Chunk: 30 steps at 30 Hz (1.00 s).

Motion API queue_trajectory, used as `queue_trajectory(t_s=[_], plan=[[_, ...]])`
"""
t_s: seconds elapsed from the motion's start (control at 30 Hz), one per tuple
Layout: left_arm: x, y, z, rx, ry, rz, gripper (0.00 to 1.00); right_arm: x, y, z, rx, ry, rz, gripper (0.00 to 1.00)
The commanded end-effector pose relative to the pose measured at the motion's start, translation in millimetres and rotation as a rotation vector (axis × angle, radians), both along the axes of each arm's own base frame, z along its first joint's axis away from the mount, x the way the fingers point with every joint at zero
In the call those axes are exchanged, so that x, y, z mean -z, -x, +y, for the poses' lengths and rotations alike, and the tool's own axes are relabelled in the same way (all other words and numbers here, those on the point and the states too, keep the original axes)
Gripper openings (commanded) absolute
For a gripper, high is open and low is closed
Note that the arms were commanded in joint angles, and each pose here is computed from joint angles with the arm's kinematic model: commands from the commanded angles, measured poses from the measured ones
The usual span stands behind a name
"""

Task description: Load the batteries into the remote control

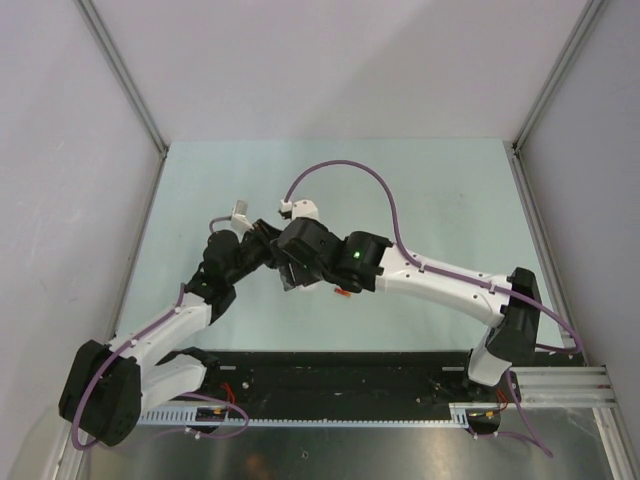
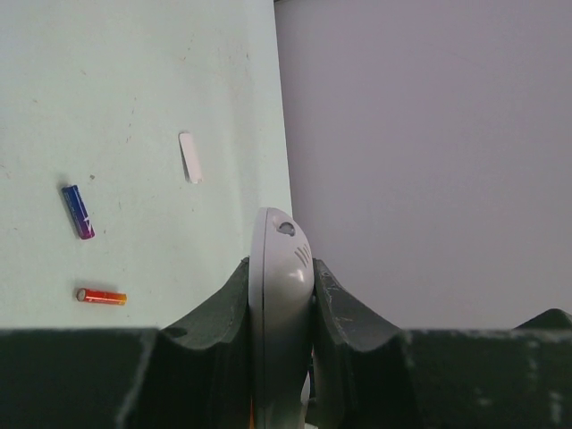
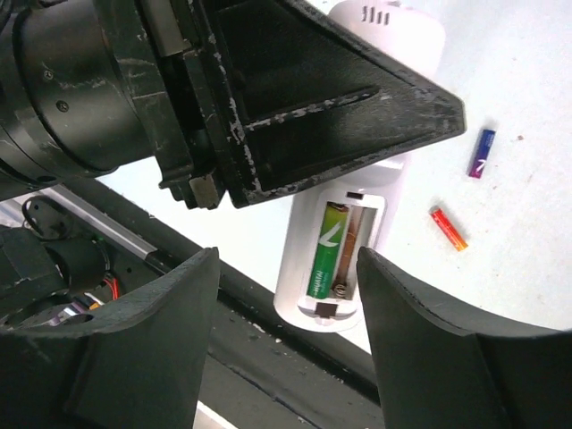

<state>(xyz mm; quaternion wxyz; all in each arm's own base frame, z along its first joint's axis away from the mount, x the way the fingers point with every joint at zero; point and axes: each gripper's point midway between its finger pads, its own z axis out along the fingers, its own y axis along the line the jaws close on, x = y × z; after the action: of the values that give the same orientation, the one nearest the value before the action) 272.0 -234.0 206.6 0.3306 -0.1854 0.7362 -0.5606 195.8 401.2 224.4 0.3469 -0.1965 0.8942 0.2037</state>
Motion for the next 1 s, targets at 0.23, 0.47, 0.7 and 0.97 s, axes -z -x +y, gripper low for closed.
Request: queue_trajectory(t_s=[0.23,0.47,0.7,0.97], plan=[[-24.4,1.6,0.2,0.040,-0.001,-0.111,0.00,-80.4,-13.7,-78.5,0.194,-0.110,-0.159,0.68],[0.0,34.1,7.5,0.188,-0.021,-0.122,0.00,15.5,-24.5,-116.8,0.135,-0.007,-0.059,0.48],[-19.1,58.4,5.6,0.275,0.017,-0.210,0.00,93.6,-24.6,-98.9,-0.014,0.227,-0.050,0.48],[-16.8,71.6,11.1,0.280,0.038,-0.213,0.00,149.8,-33.8,-85.7,-0.089,0.322,-0.043,0.45]])
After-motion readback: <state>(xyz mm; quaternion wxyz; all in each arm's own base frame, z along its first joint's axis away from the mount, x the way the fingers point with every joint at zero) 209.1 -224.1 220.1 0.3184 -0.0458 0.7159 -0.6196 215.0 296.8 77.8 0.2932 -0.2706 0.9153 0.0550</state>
